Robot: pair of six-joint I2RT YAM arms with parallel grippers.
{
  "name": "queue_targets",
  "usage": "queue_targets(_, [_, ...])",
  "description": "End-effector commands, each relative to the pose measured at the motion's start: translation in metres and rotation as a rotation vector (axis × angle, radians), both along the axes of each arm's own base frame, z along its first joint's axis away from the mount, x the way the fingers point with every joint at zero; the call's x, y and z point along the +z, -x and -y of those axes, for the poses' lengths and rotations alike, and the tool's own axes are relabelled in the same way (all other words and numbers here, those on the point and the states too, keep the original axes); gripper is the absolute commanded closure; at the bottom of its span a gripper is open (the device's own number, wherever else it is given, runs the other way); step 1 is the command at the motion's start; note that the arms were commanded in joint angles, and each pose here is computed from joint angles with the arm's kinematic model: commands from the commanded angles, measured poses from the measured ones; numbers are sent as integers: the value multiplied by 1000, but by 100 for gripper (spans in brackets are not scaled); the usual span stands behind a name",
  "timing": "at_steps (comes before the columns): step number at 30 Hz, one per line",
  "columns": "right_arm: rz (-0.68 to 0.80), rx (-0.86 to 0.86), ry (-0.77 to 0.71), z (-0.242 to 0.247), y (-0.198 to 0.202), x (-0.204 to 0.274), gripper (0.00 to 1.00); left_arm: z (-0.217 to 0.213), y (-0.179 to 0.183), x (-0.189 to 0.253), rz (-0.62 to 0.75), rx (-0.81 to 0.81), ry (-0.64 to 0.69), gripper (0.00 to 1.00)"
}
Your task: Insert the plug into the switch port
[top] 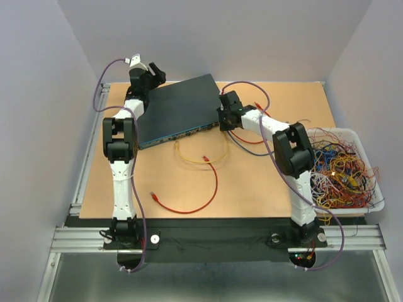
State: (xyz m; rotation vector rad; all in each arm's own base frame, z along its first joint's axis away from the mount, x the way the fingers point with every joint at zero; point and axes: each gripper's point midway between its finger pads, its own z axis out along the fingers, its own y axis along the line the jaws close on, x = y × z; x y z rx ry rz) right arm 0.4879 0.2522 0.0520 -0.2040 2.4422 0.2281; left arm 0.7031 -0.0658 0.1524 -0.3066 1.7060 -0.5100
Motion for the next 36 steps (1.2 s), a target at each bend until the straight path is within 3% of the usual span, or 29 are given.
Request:
queue_targets(1, [348,-70,-93,-2,-55,98,100,0,-1,26,70,-6,-7,19])
queue_targets(13, [428,-51,-125,-9,-55,119,99,0,-2,24,69,-8,-7,19])
queue_targets(36, [398,-126,-35,-4,-48,48,100,-1,-1,24,67,-8,-9,19])
